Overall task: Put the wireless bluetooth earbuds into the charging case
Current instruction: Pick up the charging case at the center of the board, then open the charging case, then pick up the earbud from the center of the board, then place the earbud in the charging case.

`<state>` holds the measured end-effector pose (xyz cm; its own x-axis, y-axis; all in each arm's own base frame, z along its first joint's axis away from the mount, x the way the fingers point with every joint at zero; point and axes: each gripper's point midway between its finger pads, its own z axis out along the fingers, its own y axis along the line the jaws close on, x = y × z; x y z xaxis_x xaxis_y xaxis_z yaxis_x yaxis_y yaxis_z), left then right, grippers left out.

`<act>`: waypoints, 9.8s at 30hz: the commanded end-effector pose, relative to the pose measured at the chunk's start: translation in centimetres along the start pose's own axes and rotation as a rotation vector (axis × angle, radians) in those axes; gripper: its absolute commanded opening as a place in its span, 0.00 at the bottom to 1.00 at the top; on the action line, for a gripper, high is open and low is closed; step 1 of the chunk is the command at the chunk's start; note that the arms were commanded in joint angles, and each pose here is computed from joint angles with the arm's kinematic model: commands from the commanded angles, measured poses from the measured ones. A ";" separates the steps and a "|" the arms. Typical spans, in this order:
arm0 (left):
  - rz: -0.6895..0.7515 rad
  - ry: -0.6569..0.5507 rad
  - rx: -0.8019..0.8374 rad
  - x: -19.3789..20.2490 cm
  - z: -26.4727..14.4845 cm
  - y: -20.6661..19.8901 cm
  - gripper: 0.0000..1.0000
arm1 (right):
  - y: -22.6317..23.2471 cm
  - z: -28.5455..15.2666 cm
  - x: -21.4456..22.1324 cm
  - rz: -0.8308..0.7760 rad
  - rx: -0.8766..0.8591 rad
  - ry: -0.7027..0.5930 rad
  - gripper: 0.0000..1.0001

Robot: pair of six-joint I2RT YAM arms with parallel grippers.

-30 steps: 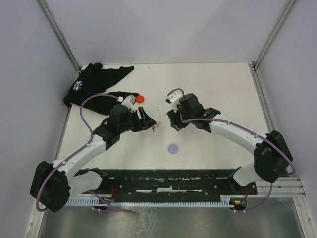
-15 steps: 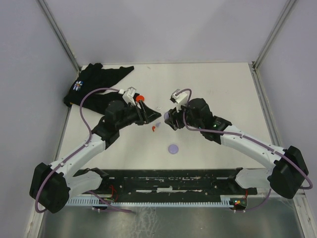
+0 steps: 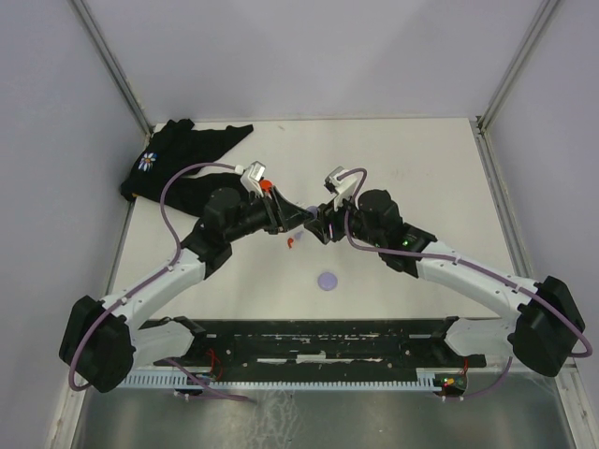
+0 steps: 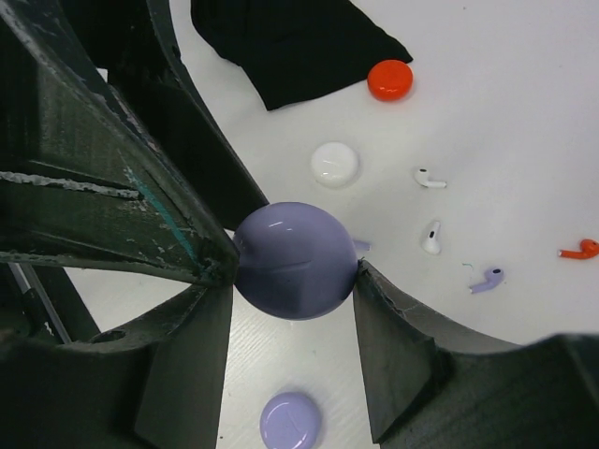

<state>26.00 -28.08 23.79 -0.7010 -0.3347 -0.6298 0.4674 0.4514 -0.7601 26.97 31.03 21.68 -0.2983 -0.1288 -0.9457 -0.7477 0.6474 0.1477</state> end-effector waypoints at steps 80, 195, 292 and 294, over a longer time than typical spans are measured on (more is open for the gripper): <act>0.828 0.047 0.592 -1.2 -3.4 -8.9 0.03 | 4.2 -5.9 -5.7 -0.090 -0.677 -0.170 0.59; 0.485 0.768 -0.499 10.1 4.4 15.9 0.57 | -4.9 -6.9 4.9 -0.113 -0.033 -0.107 0.09; 0.467 -0.133 0.391 -4.9 -1.0 -13.9 0.17 | 0.9 -7.9 -8.6 -0.266 -0.325 -0.537 0.08; 0.450 -0.139 0.401 -4.9 -0.8 -14.0 0.16 | 1.0 -7.8 -8.7 -0.268 -0.323 -0.541 0.08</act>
<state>23.51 -31.69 34.46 -0.3305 -0.1987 -0.9227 0.8607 0.3376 -0.3810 24.50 26.61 29.22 0.1179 0.1294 -0.9846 -0.9195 0.3885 -0.0590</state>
